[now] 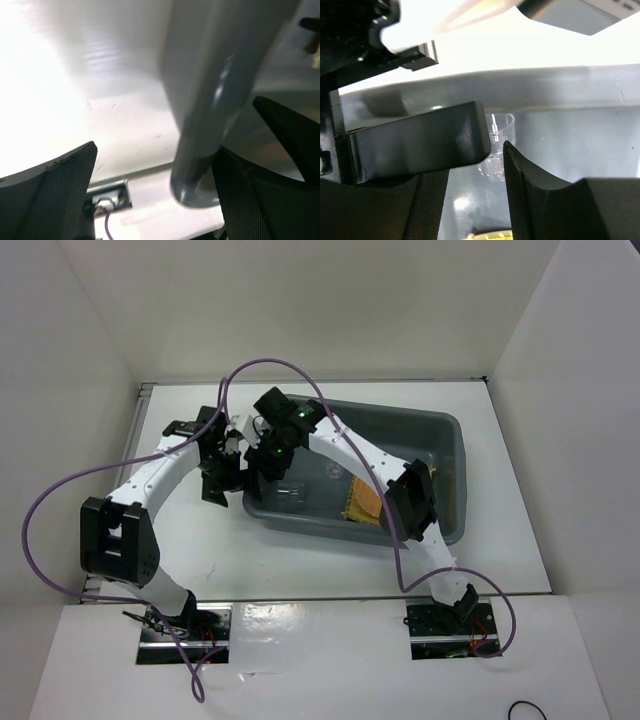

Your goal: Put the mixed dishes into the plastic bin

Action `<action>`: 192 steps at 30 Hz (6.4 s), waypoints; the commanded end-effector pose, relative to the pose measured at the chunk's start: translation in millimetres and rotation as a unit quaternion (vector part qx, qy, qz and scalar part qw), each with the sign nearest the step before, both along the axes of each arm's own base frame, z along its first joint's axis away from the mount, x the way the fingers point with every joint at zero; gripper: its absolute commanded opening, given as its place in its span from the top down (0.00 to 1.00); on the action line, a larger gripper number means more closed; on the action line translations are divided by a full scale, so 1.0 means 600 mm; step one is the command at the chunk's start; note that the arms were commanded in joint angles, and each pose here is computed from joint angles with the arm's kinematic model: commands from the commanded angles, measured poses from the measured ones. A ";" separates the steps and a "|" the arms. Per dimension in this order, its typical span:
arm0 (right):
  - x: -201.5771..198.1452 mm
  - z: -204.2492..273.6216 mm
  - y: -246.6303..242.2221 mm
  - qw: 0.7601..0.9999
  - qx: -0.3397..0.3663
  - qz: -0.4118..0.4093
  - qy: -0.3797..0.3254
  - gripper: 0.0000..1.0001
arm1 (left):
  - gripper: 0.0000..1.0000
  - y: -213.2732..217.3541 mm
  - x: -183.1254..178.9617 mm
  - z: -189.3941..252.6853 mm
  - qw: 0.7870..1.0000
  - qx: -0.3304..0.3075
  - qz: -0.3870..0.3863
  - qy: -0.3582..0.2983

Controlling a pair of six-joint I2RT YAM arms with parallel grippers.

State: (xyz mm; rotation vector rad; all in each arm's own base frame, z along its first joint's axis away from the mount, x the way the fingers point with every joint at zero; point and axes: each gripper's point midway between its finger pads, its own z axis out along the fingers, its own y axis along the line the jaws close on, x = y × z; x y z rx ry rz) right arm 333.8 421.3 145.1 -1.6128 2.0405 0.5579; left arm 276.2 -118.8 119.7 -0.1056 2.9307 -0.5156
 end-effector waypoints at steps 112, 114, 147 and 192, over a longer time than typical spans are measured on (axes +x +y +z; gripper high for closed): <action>0.086 -0.043 -0.066 0.964 -0.065 -0.215 -0.142 0.88 | 0.00 0.202 -0.007 0.187 0.931 0.195 0.237 -0.197; 0.085 -0.059 -0.071 0.963 -0.077 -0.216 -0.139 0.87 | 0.00 0.202 -0.007 0.187 0.931 0.195 0.237 -0.197; 0.069 -0.082 -0.070 0.970 -0.092 -0.194 -0.112 0.18 | 0.00 0.200 -0.007 0.177 0.933 0.192 0.235 -0.192; 0.079 -0.143 -0.024 0.961 -0.125 -0.214 -0.124 0.41 | 0.00 0.203 -0.005 0.169 0.935 0.189 0.235 -0.185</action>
